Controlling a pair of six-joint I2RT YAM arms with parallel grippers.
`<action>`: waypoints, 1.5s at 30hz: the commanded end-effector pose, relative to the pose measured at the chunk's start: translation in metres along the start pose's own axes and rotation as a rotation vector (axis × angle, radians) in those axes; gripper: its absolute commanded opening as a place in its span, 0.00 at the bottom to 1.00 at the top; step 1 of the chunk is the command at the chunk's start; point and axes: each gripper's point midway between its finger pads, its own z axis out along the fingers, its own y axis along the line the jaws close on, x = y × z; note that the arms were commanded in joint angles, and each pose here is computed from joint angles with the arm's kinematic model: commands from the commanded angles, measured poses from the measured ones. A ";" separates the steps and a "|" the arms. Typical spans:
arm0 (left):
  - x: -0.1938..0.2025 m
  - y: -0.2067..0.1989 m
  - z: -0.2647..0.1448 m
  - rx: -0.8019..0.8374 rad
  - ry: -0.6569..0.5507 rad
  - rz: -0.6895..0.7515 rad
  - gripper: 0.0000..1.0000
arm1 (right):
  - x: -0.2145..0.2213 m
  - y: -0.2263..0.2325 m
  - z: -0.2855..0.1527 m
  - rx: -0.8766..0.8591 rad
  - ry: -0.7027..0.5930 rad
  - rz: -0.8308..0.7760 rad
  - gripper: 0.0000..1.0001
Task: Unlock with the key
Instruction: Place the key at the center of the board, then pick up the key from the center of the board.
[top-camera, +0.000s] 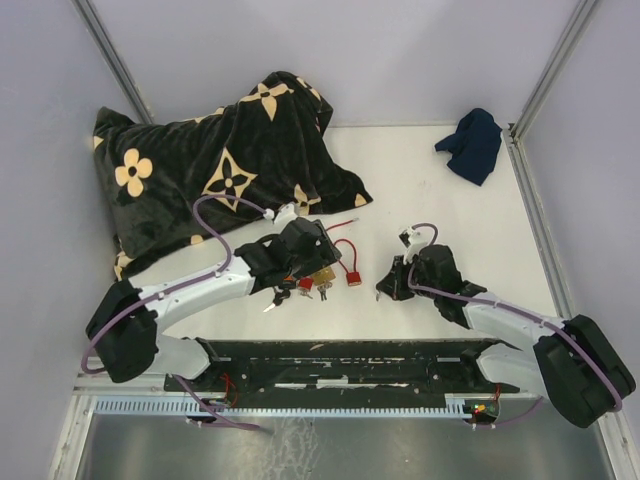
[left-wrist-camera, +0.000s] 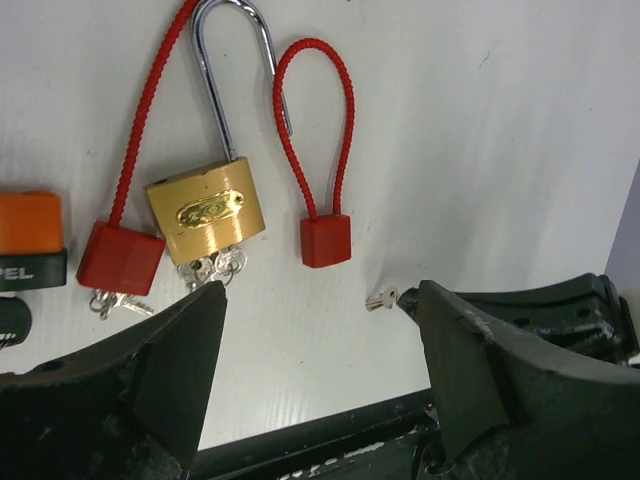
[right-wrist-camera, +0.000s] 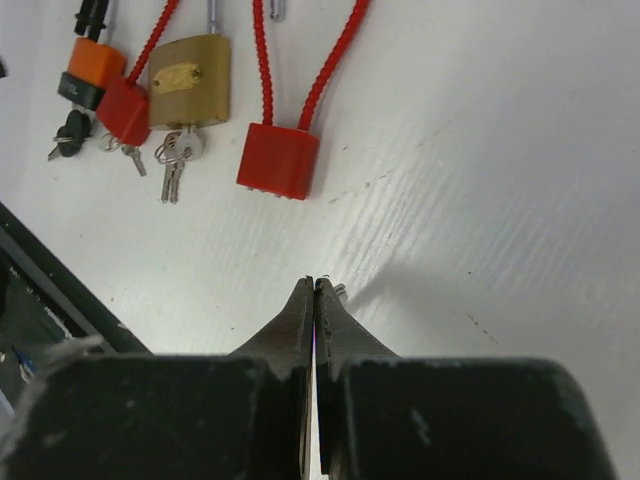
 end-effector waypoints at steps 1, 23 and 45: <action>-0.018 0.006 -0.018 0.034 -0.088 0.000 0.83 | -0.011 -0.009 -0.001 0.100 0.004 0.037 0.02; -0.029 0.030 -0.048 0.105 -0.146 0.053 0.91 | 0.017 -0.009 -0.057 0.397 0.508 -0.125 0.39; -0.013 0.045 -0.042 0.157 -0.064 0.081 0.90 | 0.054 -0.030 -0.015 0.494 0.772 -0.227 0.39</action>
